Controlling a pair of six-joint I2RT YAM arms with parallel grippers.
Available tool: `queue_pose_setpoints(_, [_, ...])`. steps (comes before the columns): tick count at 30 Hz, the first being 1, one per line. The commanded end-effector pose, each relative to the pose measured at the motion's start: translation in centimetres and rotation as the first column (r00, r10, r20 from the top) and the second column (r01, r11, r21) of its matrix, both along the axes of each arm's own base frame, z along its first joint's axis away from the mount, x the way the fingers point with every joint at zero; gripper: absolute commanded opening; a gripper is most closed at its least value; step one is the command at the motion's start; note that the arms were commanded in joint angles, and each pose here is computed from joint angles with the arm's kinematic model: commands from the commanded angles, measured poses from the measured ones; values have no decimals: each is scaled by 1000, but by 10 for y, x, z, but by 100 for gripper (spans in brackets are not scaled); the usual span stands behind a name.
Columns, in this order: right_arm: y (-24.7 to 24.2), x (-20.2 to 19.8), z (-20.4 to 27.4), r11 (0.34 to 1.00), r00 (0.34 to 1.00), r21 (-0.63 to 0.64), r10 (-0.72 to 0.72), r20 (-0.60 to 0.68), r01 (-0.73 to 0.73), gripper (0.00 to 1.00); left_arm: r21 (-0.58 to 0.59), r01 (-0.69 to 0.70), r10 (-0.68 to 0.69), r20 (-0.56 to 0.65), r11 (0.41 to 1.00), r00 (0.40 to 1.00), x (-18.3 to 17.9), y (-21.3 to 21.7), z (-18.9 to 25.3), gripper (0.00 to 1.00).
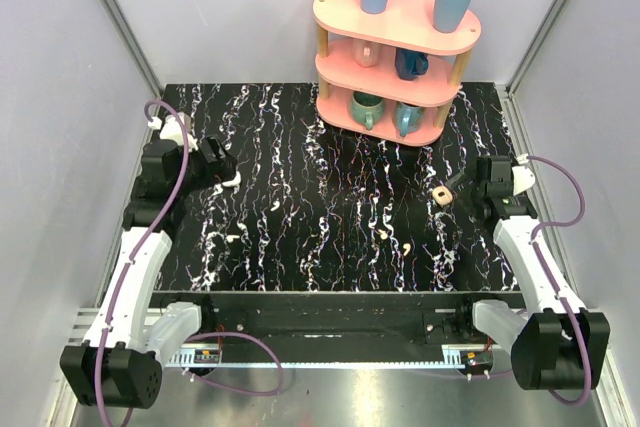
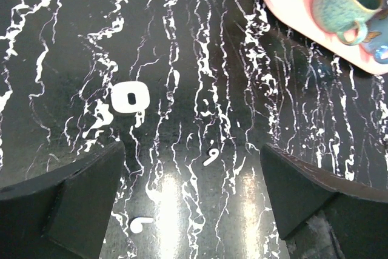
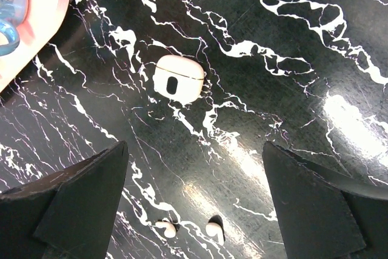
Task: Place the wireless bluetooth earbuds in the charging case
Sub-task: Pick up the charging case from the center of the board.
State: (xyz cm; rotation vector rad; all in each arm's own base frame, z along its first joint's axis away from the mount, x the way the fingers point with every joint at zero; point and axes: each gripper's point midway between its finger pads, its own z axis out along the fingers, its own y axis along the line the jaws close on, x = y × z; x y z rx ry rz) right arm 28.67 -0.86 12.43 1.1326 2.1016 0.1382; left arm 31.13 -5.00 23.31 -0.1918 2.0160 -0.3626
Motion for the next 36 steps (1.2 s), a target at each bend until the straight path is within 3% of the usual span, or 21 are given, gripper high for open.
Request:
queue_pose_setpoints(1, [1,3,-3,1000,1000,21,-15,0,15,100,49,-90,91,-16,995,996,2,19,4,99])
queue_pose_setpoints(13, [5,2,-24,997,983,-77,-42,-177,29,100,75,-113,117,-55,991,992,-4,25,-1,99])
queue_pose_setpoints(18, [12,30,-47,996,973,-84,-18,-228,-2,100,73,-112,116,-49,991,992,-7,25,0,99])
queue_pose_setpoints(25, [9,62,-48,992,974,-110,-87,-211,65,100,72,-112,116,-45,991,992,-9,25,0,99])
queue_pose_setpoints(29, [21,70,-66,996,965,-60,-73,-252,60,100,72,-112,116,-49,991,992,-7,25,-2,99])
queue_pose_setpoints(36, [14,77,-86,990,953,-98,-127,-275,104,100,68,-97,102,-61,993,993,-7,22,-5,99])
